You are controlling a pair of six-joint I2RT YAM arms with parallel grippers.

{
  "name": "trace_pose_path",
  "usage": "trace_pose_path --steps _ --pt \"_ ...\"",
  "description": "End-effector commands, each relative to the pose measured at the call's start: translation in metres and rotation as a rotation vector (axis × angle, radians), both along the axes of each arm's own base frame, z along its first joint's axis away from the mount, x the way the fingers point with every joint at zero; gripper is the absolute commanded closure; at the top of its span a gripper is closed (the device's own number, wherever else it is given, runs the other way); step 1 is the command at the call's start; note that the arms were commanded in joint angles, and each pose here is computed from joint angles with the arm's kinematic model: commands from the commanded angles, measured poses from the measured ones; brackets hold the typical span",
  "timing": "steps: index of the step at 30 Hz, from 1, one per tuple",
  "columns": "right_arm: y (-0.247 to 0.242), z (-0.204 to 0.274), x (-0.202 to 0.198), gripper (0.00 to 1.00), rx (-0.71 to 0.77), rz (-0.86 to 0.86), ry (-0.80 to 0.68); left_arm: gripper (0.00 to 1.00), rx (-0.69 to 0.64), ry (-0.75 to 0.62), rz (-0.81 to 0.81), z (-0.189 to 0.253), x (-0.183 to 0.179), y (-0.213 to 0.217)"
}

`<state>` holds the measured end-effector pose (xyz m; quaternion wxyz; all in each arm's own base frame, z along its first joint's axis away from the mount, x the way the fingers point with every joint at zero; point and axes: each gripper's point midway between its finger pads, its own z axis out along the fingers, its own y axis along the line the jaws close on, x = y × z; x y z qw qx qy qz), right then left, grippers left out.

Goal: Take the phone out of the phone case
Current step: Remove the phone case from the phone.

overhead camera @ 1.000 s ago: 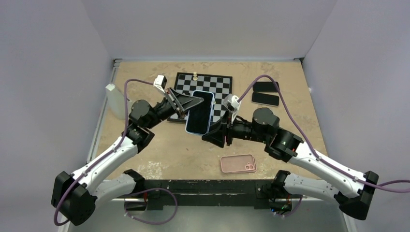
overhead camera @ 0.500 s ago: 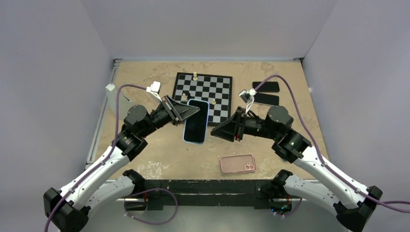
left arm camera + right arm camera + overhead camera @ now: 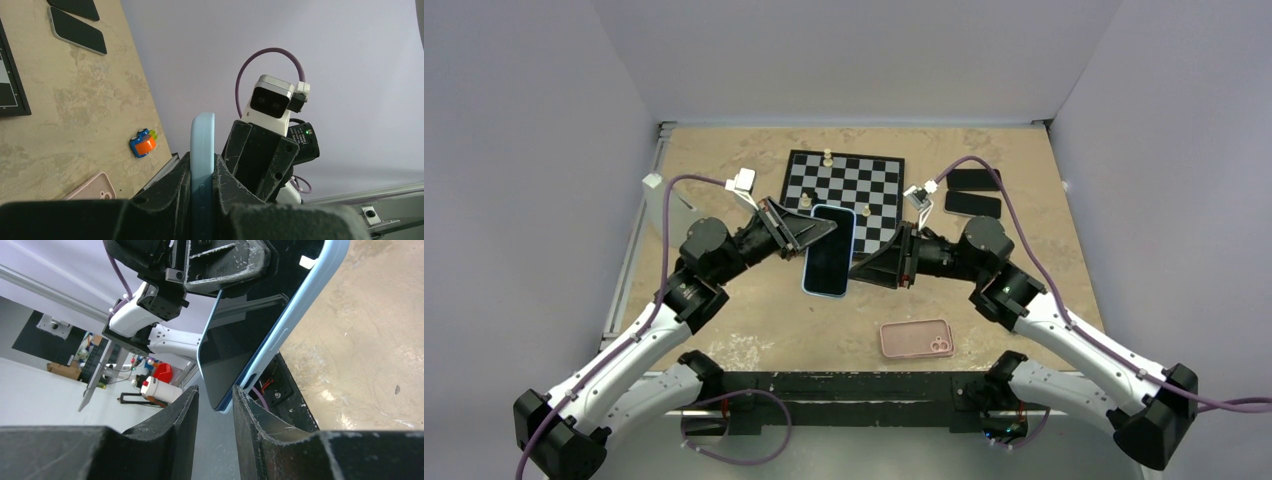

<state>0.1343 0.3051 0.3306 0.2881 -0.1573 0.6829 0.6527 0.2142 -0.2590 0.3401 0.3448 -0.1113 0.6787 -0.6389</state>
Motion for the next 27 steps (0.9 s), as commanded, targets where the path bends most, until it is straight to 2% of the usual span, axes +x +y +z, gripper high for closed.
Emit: trace_pose_path --steps 1,8,11,19,23,27 --pt "0.003 0.006 -0.003 0.64 0.046 0.035 -0.015 1.00 -0.108 -0.099 -0.008 0.043 -0.008 0.004" --pt "0.006 -0.003 0.002 0.63 0.038 0.027 0.009 1.00 -0.131 -0.103 -0.027 0.048 -0.009 0.002" --pt "0.010 -0.011 0.006 0.59 0.022 0.021 0.036 1.00 -0.163 -0.102 -0.047 0.051 -0.011 0.000" --pt "0.025 -0.019 0.014 0.56 -0.015 0.031 0.057 1.00 -0.216 -0.126 -0.080 0.062 -0.018 -0.001" --pt "0.009 -0.018 0.020 0.51 -0.107 -0.071 -0.008 1.00 -0.151 -0.113 -0.016 0.048 -0.015 0.008" --pt "0.003 -0.003 -0.009 0.48 -0.014 0.024 -0.027 1.00 -0.145 -0.093 0.070 0.040 -0.005 0.017"
